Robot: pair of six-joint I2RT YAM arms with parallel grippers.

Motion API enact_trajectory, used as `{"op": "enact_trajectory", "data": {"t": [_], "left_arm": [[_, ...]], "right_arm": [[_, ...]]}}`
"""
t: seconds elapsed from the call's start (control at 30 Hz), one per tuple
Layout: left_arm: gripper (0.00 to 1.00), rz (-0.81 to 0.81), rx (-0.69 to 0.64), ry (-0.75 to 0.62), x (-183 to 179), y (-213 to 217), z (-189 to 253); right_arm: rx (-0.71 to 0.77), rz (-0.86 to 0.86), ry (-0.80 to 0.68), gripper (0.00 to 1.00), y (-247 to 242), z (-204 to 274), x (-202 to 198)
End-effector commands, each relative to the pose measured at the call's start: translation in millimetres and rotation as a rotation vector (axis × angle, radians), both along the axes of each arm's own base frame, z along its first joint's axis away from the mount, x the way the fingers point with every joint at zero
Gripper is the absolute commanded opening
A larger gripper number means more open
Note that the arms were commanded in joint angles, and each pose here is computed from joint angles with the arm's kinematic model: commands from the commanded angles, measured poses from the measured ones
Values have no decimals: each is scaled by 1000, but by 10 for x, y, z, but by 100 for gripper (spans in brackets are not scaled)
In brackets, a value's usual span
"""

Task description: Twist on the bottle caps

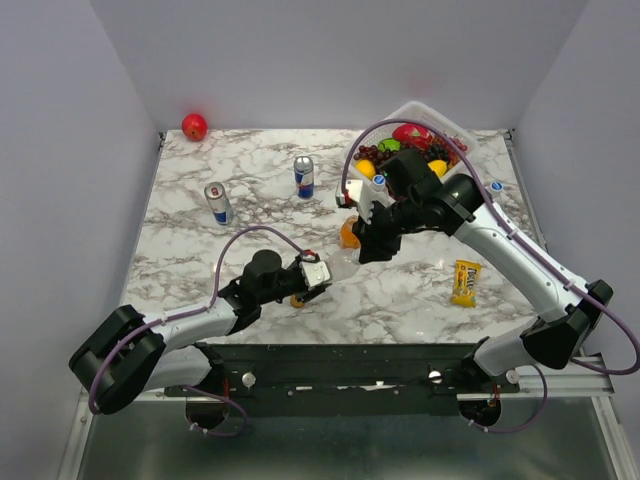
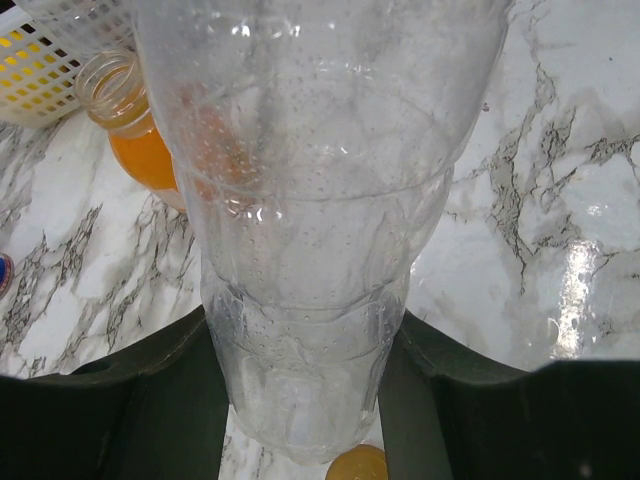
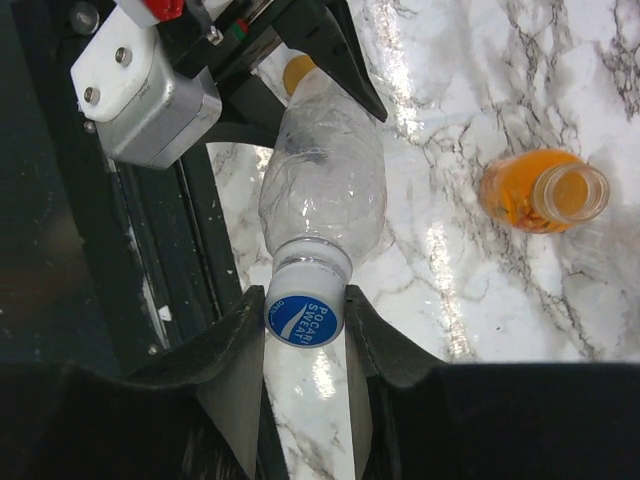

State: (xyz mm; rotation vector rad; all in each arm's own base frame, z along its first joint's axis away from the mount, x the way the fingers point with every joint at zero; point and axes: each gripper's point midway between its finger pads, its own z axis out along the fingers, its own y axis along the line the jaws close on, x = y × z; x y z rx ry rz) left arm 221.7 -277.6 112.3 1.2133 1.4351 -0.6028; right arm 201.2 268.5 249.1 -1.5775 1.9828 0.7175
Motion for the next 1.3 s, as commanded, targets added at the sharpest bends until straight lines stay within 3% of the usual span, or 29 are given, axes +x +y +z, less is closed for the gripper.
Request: {"op": "enact_trajectory", "data": {"t": [0.0,0.17,0.6,0.87,1.27], "left_arm": [[0,-10,-276,-271,132,-225,1081],[0,-18,-273,-199,104,-261,999],[0,-66,-240,-91,-45,-316,733],[0,-44,-201,-16,-58,-286,543],[0,-29,-188,68,-85,-284,420]], "right_arm": [[-89,-77,200,31,-53,-294,-195],[-121,-168,178,30,-88,-334,-74],[-116,-180,152,30,-38,-282,30],[-101,-171,113,41,0,-186,108],[-95,-173,96,45,33,-127,173]]}}
